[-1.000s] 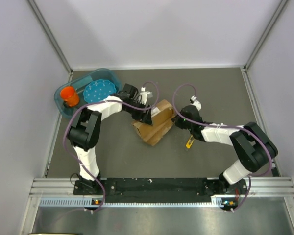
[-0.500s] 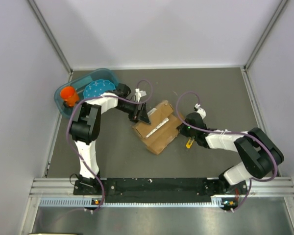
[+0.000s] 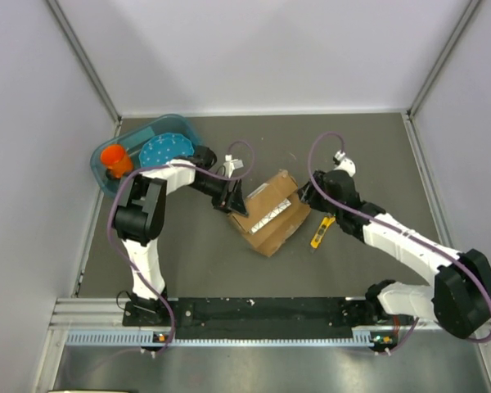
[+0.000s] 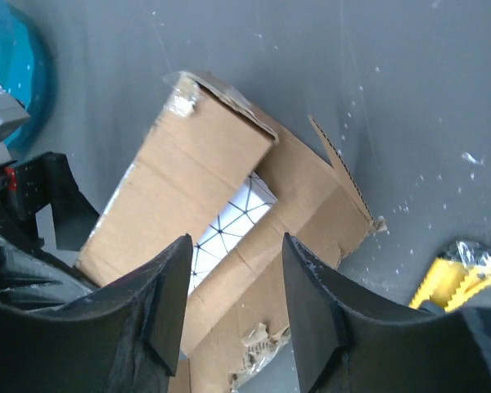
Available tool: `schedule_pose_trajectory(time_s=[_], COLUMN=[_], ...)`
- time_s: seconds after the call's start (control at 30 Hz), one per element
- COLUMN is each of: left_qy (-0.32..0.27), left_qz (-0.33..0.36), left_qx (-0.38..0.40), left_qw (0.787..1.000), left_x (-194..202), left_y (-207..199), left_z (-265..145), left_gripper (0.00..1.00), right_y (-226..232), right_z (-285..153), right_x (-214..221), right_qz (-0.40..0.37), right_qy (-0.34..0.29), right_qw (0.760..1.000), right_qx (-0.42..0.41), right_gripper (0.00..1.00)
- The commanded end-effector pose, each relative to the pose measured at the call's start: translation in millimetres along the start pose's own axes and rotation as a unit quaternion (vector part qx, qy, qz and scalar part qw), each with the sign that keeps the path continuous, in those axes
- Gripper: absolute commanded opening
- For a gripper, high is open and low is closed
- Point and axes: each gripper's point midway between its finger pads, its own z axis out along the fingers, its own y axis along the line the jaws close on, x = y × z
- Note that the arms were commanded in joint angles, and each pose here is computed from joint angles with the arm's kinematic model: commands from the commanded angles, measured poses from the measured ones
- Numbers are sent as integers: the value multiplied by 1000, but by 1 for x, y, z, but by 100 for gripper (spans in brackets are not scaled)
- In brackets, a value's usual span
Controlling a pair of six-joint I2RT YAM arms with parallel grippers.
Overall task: Unpack the express box
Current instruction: Open the express box at the center of the board.
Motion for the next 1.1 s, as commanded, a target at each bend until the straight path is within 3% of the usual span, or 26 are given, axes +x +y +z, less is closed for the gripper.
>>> schedule_pose_trajectory(time_s=[0.0,0.13,0.27,0.47,0.63,0.9,1.07], left_qy=[-15,-18,-25,-50,-56,-29,-10], left_qz=[65,70,67,32,-1,-21,-15], left_qx=[-48,-61,-95,-172,-202,-94,-63], left_qw=[997,996,993,983,978,995,998], left_x=[-5,-6,-12,-26,-28,-14,-4], left_y=[-3,-4,7,40,62,37,23], left_z=[-6,-7,-12,-39,-54,-37,-31], left_gripper=[82,80,79,76,69,57,56], right_y=[20,86,106,72,52,72,100], right_z=[-1,-17,2,22,29,64,49], right_x=[-14,-43,-14,52,76,76,43], right_qz=[-27,-88,-111,-140,-154,-160,-172], right_qy=[22,-48,7,98,122,132,118], right_qw=[999,990,983,977,975,973,972], right_qx=[-5,-97,-145,-127,-105,-100,-112], right_gripper=[50,61,59,47,44,46,36])
